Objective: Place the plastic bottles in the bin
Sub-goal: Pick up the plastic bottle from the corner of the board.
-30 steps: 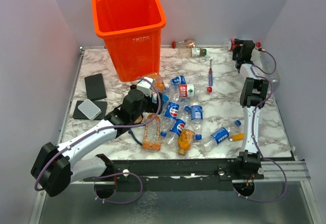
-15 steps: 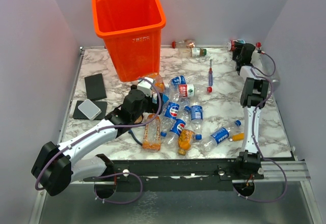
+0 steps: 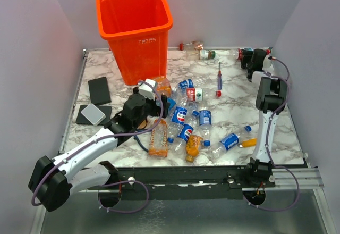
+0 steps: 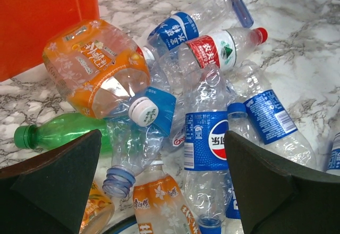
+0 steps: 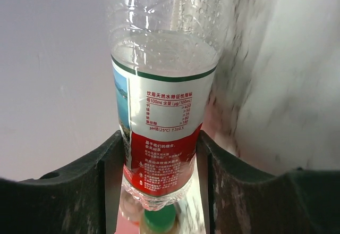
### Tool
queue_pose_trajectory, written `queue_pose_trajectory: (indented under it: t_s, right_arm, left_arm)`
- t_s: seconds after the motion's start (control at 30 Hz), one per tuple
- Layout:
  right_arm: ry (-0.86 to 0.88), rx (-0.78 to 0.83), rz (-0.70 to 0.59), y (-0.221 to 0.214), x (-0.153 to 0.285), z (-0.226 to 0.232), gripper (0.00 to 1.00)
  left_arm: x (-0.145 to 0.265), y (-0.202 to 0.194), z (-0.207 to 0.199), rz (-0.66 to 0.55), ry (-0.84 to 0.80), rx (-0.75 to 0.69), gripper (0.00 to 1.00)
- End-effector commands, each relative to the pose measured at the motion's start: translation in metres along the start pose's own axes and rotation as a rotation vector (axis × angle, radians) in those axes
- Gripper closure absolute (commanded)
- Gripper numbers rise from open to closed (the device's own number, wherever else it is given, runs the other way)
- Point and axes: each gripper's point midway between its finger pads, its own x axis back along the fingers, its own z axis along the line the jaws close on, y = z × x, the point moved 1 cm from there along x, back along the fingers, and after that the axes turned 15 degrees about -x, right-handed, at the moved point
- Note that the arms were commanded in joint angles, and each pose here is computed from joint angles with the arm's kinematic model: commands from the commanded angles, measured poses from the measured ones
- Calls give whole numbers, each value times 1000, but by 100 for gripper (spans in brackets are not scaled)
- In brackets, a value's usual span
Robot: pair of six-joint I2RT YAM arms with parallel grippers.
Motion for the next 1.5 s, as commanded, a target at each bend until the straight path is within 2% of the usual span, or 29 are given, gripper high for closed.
queue_pose_trajectory:
  t_s: [0.0,0.2,0.33,0.5,0.67,0.83,0.97,1.07,1.17,1.27,1.47]
  right_arm:
    - [85,82,109,-39,41,51,66]
    - [161,226,210,-85,112,80,68]
    - [251,392,246,-105,174,91,68]
    - [346,526,369,-141,270,76,69]
    - [464,547,533,-149,380,66,68]
    - [553,748,757,-176,481,45,68]
    - [639,849,951,-185,550,25,67]
    - [662,882,1045,-177,582,6,67]
    - [680,908,1090,-167,600,-9,66]
    - [688,914,1151,-165,612,-19,66]
    - [746,914,1217,-171,621,-15,65]
  left_arm:
    - [9,23,1,-76,-5,37,2]
    - [24,37,10,-142,38,69,2]
    - [35,49,13,-209,43,91,2]
    - [49,66,12,-305,19,129,1]
    - [66,88,13,-447,-1,236,1]
    - [77,135,-8,-551,-152,305,1]
    - [65,160,-55,-504,-417,345,1]
    - [56,171,-87,-432,-614,413,1]
    - [61,181,-106,-463,-758,424,1]
    - [66,186,-115,-514,-834,435,1]
    - [68,182,-149,-439,-1024,399,1]
